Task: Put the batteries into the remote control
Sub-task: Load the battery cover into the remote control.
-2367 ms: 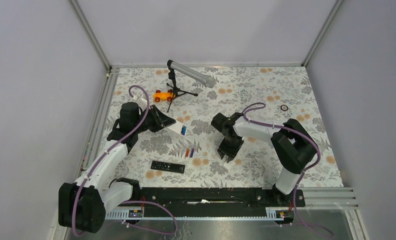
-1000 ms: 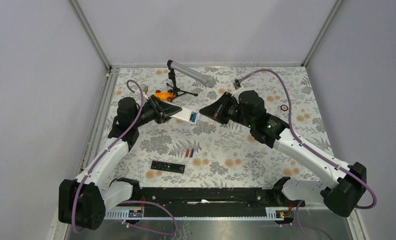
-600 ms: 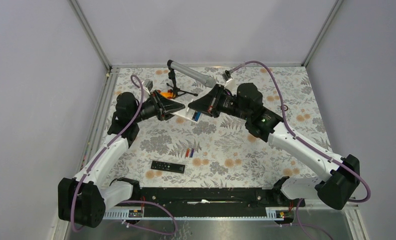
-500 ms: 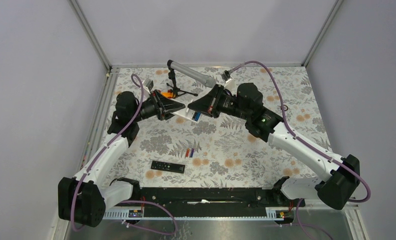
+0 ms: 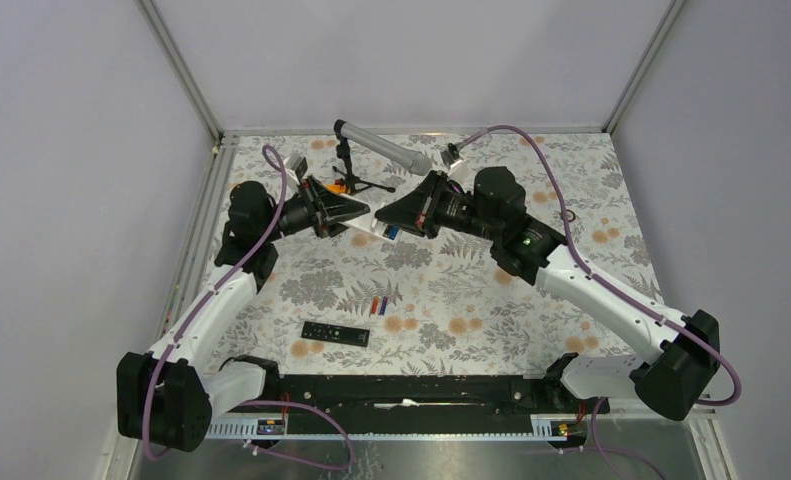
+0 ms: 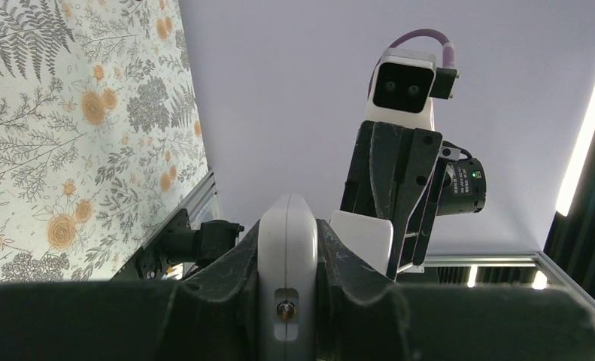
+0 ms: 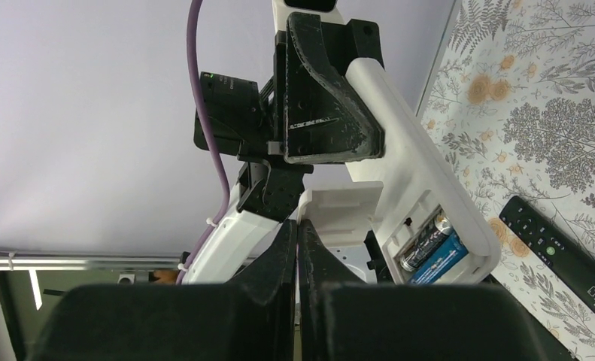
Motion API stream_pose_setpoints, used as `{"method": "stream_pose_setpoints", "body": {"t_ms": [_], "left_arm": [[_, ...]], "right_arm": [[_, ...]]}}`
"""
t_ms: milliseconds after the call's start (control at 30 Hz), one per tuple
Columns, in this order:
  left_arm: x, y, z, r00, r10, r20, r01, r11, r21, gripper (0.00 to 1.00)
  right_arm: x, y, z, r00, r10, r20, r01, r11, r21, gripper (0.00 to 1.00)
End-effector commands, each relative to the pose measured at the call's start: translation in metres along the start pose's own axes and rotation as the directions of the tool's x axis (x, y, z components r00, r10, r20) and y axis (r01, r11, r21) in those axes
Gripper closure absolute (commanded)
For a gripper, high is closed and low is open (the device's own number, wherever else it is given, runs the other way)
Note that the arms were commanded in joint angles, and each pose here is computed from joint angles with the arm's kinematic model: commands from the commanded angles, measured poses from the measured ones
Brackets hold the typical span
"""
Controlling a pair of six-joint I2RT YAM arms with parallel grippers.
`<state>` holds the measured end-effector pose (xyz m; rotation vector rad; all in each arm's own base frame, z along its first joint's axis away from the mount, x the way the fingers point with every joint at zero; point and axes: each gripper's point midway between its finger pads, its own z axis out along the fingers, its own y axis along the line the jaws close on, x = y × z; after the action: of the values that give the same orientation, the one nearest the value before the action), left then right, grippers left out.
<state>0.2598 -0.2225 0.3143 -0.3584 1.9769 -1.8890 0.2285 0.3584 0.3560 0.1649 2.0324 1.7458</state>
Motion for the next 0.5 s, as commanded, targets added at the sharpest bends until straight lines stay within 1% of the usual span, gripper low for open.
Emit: {"method": "stream_pose_setpoints", "body": {"t_ms": [0,467], "left_arm": [[-0.0010,-0.0314,-0.0018,0.997,0.077,-0.013,-0.075,0.994,0.085,1.00],[-0.0038,-0.0353,-0.0056,0.997,0.079,-0.018,-0.077,0.992,0.103,1.00]], "right_arm": [[-0.0036,0.0178,-0.0083,1.000,0.003,0.019,-0.002,0.998,-0.063,1.00],[-0.0053,0.0110,-0.0098,0.999,0.013,0.039,-0.012,0.999,-0.048,1.00]]}}
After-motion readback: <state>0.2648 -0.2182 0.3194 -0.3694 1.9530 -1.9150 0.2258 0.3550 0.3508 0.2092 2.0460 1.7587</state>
